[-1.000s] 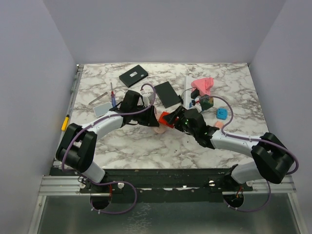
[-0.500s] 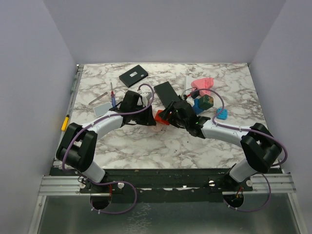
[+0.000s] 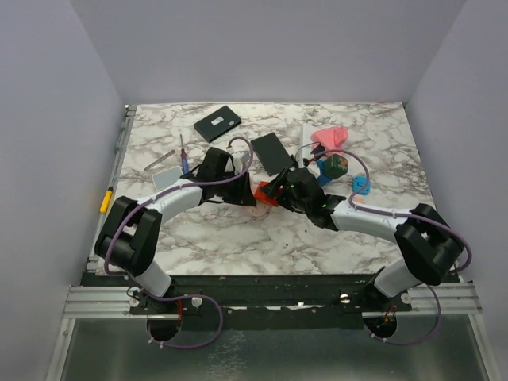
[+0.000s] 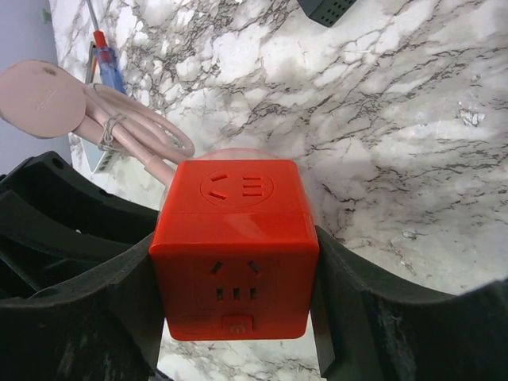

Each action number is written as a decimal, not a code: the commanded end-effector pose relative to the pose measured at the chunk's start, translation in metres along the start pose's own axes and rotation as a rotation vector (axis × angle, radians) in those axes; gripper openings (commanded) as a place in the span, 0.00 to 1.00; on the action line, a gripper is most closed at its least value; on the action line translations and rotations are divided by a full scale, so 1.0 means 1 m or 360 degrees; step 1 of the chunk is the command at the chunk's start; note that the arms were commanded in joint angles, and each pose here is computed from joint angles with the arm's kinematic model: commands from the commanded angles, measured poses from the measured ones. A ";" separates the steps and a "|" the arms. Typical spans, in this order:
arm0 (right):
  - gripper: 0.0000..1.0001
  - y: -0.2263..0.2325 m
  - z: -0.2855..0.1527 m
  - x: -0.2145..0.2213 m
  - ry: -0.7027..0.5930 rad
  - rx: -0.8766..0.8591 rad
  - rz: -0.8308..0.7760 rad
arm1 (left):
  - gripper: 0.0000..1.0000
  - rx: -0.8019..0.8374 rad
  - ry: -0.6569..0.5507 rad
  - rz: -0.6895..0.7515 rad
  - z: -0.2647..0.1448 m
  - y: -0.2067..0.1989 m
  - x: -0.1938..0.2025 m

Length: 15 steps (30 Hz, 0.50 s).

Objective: Pull the plug off the socket
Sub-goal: Remove the plug from the socket.

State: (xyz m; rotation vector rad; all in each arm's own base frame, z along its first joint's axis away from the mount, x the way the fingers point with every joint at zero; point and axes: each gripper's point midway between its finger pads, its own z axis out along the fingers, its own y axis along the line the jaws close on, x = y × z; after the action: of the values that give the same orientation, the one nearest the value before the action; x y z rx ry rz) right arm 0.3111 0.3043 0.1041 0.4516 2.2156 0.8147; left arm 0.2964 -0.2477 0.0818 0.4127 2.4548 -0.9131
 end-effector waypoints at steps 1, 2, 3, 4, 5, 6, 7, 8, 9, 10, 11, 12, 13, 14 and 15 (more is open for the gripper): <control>0.00 -0.021 -0.007 0.006 0.0012 0.0012 -0.0040 | 0.00 0.0017 -0.0126 0.0069 -0.002 0.001 -0.032; 0.00 -0.023 -0.008 0.007 0.0018 0.0016 -0.0048 | 0.00 0.0024 -0.0121 0.0065 -0.002 0.001 -0.031; 0.00 -0.026 -0.009 0.009 0.0026 0.0021 -0.0057 | 0.00 0.0034 -0.0118 0.0062 -0.001 0.000 -0.031; 0.00 -0.027 -0.010 0.010 0.0031 0.0018 -0.0066 | 0.00 0.0039 -0.0114 0.0058 -0.001 0.000 -0.031; 0.00 -0.029 -0.011 0.011 0.0035 0.0012 -0.0072 | 0.00 0.0046 -0.0111 0.0056 -0.001 0.000 -0.031; 0.00 -0.029 -0.013 0.011 0.0034 -0.0004 -0.0072 | 0.00 0.0050 -0.0108 0.0053 -0.001 0.000 -0.031; 0.00 -0.030 -0.014 0.011 0.0033 -0.0018 -0.0070 | 0.00 0.0052 -0.0107 0.0046 -0.001 0.001 -0.031; 0.00 -0.032 -0.016 0.011 0.0029 -0.0028 -0.0062 | 0.00 0.0054 -0.0107 0.0042 -0.001 0.002 -0.031; 0.00 -0.033 -0.018 0.010 0.0023 -0.0037 -0.0049 | 0.00 0.0054 -0.0110 0.0040 -0.002 0.002 -0.032; 0.00 -0.035 -0.019 0.010 0.0022 -0.0044 -0.0040 | 0.00 0.0050 -0.0111 0.0038 -0.002 0.003 -0.032; 0.00 -0.037 -0.021 0.010 0.0023 -0.0045 -0.0032 | 0.00 0.0047 -0.0114 0.0037 -0.002 0.004 -0.032; 0.00 -0.039 -0.021 0.010 0.0024 -0.0042 -0.0024 | 0.00 0.0043 -0.0114 0.0036 -0.002 0.005 -0.032; 0.00 -0.041 -0.022 0.010 0.0029 -0.0044 -0.0020 | 0.00 0.0044 -0.0112 0.0038 -0.002 0.004 -0.031; 0.00 -0.042 -0.022 0.010 0.0031 -0.0045 -0.0013 | 0.00 0.0044 -0.0111 0.0037 -0.002 0.004 -0.031; 0.00 -0.042 -0.023 0.010 0.0034 -0.0048 -0.0008 | 0.00 0.0046 -0.0110 0.0035 -0.002 0.005 -0.031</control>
State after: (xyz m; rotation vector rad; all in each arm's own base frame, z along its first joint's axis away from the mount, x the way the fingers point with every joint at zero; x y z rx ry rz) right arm 0.2953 0.2840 0.1003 0.4505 2.1611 0.9074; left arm 0.2843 -0.2568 0.0776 0.4538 2.4796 -1.0245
